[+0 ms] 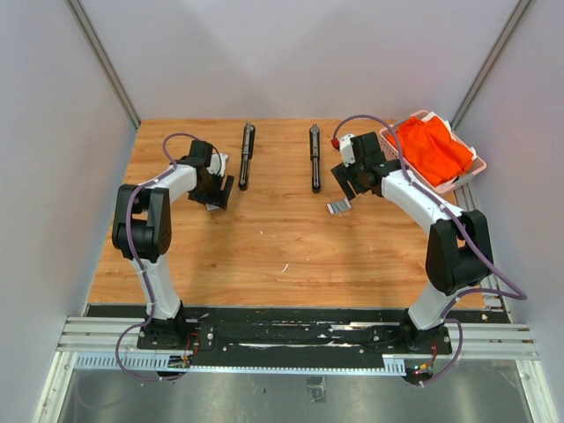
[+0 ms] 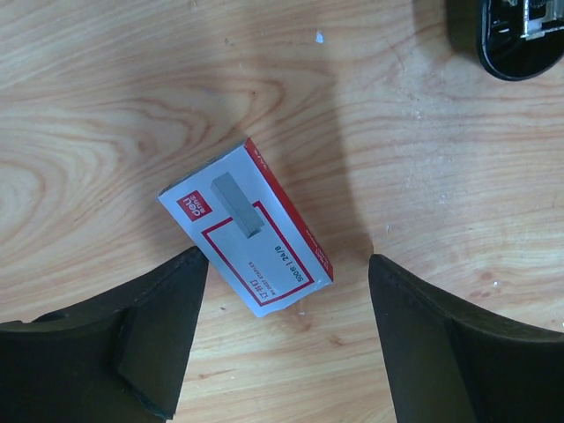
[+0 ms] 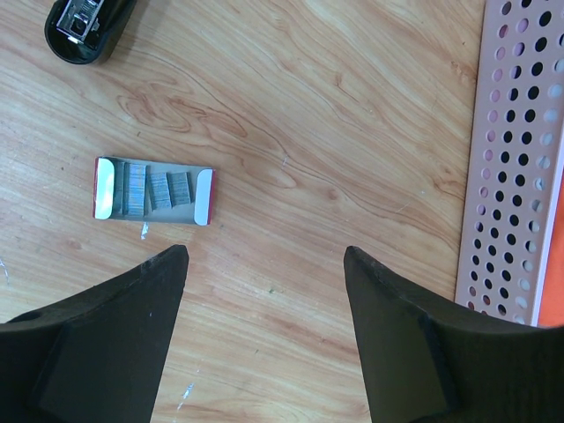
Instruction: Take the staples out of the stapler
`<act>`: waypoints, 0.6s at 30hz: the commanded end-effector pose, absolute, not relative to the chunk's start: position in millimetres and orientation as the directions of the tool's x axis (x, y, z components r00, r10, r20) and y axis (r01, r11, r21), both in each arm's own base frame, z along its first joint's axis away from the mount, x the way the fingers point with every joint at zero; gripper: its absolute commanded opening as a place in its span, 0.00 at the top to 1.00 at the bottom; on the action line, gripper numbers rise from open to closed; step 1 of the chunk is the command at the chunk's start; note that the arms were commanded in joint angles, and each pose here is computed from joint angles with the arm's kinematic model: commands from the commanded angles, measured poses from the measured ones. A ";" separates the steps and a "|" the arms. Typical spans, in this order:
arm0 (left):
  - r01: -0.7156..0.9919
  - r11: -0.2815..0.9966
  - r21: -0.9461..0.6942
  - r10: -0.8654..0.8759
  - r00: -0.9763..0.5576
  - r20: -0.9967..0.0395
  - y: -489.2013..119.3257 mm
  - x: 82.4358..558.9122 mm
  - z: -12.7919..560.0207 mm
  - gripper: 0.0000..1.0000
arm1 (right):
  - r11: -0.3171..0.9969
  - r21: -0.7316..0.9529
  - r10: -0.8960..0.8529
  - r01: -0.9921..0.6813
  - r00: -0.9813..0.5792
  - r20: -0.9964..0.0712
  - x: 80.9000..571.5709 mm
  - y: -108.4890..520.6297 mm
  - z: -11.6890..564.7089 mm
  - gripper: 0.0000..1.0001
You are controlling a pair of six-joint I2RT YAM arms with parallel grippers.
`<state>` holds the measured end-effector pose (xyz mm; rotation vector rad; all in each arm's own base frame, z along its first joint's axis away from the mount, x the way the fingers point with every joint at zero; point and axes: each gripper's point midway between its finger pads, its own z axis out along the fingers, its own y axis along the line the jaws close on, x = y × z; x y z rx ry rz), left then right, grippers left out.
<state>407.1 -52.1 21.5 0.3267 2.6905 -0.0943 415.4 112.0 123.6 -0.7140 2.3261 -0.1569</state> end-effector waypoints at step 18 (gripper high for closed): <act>0.557 0.830 -0.007 0.514 -0.770 -0.379 -104.1 387.3 2.0 0.31 | 0.850 -0.287 -0.519 -0.441 -0.611 -0.598 416.2 109.5 125.8 0.27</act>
